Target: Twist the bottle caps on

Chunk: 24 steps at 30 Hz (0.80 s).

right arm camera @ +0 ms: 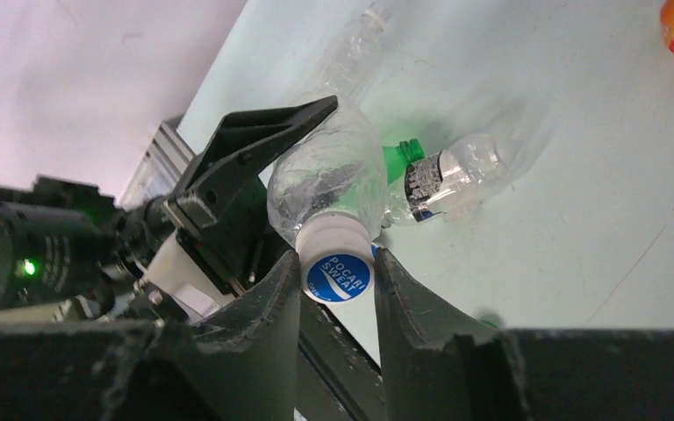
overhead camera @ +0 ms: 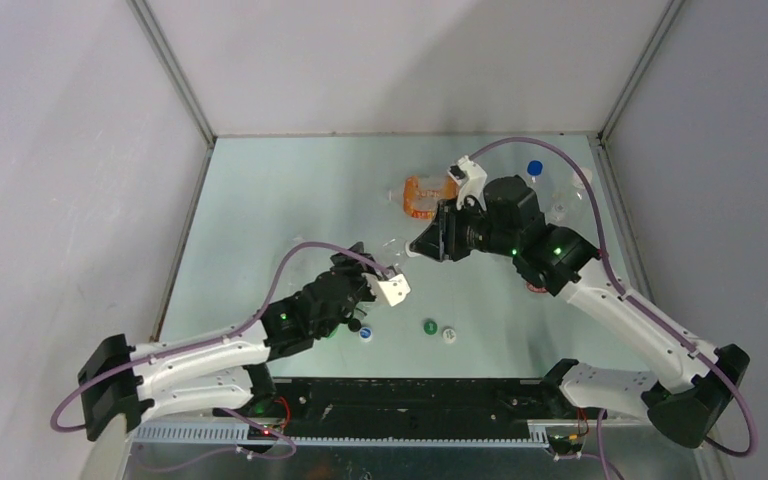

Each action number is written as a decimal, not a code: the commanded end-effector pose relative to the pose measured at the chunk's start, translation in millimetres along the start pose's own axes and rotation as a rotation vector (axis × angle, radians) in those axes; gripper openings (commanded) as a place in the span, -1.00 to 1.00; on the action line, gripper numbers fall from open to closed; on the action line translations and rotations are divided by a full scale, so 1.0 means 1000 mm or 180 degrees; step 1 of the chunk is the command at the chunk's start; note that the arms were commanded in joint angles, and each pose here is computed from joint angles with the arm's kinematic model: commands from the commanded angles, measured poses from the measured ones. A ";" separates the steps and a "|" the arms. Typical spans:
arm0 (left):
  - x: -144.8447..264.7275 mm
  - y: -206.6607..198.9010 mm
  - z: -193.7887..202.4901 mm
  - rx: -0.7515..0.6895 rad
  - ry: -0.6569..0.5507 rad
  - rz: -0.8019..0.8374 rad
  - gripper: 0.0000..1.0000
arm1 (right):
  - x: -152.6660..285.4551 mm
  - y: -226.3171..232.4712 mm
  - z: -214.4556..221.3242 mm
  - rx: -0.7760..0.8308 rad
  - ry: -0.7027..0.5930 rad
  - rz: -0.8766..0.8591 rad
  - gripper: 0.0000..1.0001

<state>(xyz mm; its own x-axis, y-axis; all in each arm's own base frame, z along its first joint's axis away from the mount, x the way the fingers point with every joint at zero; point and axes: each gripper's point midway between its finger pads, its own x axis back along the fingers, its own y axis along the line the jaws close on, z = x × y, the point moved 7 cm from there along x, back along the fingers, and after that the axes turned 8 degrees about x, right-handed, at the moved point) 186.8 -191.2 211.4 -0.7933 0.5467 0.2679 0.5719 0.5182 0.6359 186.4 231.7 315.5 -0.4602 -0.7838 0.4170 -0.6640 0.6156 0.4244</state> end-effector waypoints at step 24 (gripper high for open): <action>-0.004 -0.003 -0.066 0.1691 -0.1025 0.0324 -0.86 | 0.016 0.029 -0.027 0.0900 -0.1482 -0.0417 0.16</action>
<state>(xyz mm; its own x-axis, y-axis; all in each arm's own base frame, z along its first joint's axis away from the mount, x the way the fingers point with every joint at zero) 173.9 -226.0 225.4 -0.7033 0.6979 0.1354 0.7028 0.6539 0.2801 175.9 233.6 347.7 -0.5411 -0.8410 0.0028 -0.8150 0.5252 0.2447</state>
